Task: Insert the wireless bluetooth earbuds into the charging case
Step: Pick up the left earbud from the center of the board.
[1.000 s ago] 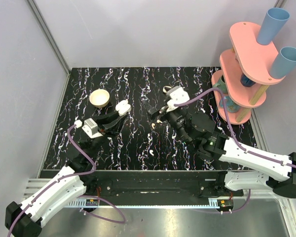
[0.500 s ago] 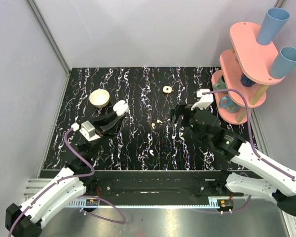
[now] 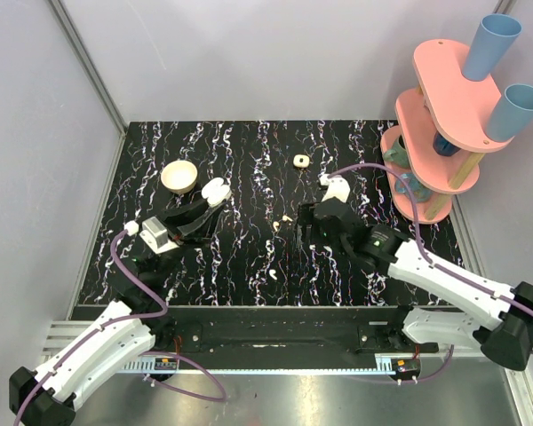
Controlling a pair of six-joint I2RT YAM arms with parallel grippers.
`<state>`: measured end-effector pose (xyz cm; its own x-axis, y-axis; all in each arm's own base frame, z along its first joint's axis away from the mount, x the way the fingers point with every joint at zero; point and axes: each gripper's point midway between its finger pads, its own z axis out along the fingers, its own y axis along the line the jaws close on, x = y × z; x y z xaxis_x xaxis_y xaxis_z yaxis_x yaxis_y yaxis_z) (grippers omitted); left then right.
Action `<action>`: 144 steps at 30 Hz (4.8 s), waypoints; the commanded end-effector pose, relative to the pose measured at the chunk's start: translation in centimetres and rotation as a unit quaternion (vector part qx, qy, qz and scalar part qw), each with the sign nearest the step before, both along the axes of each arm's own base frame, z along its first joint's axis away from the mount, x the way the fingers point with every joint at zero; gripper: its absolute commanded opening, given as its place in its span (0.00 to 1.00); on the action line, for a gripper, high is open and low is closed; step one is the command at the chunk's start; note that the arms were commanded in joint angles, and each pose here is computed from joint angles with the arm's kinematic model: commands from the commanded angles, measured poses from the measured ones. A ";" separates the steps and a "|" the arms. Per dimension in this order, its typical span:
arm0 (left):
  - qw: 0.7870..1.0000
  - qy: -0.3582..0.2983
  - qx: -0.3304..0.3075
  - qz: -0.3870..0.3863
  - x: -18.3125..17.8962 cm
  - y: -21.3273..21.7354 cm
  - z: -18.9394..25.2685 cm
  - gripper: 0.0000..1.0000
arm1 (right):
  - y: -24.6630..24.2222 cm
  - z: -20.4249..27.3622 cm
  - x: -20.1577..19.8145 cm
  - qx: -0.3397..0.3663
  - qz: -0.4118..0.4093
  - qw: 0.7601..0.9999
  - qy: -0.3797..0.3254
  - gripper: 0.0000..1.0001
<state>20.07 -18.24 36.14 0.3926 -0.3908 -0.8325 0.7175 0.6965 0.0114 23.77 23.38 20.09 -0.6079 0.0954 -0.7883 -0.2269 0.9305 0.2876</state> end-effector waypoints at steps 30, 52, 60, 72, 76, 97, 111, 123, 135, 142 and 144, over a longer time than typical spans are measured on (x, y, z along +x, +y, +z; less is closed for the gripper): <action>0.997 -0.044 -0.040 0.051 -0.7 2.7 1.6 0.00 | 10.3 -9.8 -0.5 -0.039 0.160 0.969 0.185 0.69; 0.996 -0.033 -0.040 0.067 -0.3 3.1 1.2 0.00 | 10.1 -15.4 -3.4 -0.111 0.086 0.965 0.222 0.62; 0.996 -0.034 -0.043 0.066 -0.3 3.2 1.3 0.00 | 10.7 -16.6 -4.0 -0.114 0.083 0.961 0.238 0.59; 0.996 -0.030 -0.044 0.068 -0.2 3.2 1.0 0.00 | 11.1 -17.5 -3.8 -0.156 0.127 0.955 0.218 0.56; 0.996 -0.030 -0.044 0.068 -0.2 3.2 1.0 0.00 | 10.7 -17.6 -3.5 -0.173 0.129 0.954 0.208 0.54; 0.997 -0.027 -0.046 0.060 -0.1 2.9 0.9 0.00 | 10.4 -18.4 -4.1 -0.217 0.171 0.942 0.191 0.40; 0.997 -0.025 -0.046 0.060 0.0 2.9 0.8 0.00 | 10.2 -18.1 -3.8 -0.218 0.162 0.945 0.184 0.27; 0.997 -0.024 -0.046 0.064 0.0 3.0 0.8 0.00 | 10.1 -12.7 -1.8 -0.176 0.119 0.971 0.113 0.20; 0.996 -0.018 -0.052 0.067 0.2 3.1 0.7 0.00 | 7.7 4.3 2.1 0.001 0.003 0.994 -0.114 0.18; 0.998 -0.014 -0.046 0.046 0.3 2.1 0.4 0.00 | 6.9 15.5 2.3 0.097 -0.027 0.957 -0.273 0.17; 0.998 -0.022 -0.045 0.038 0.1 1.8 0.6 0.00 | 7.1 18.3 2.2 0.127 -0.033 0.942 -0.310 0.17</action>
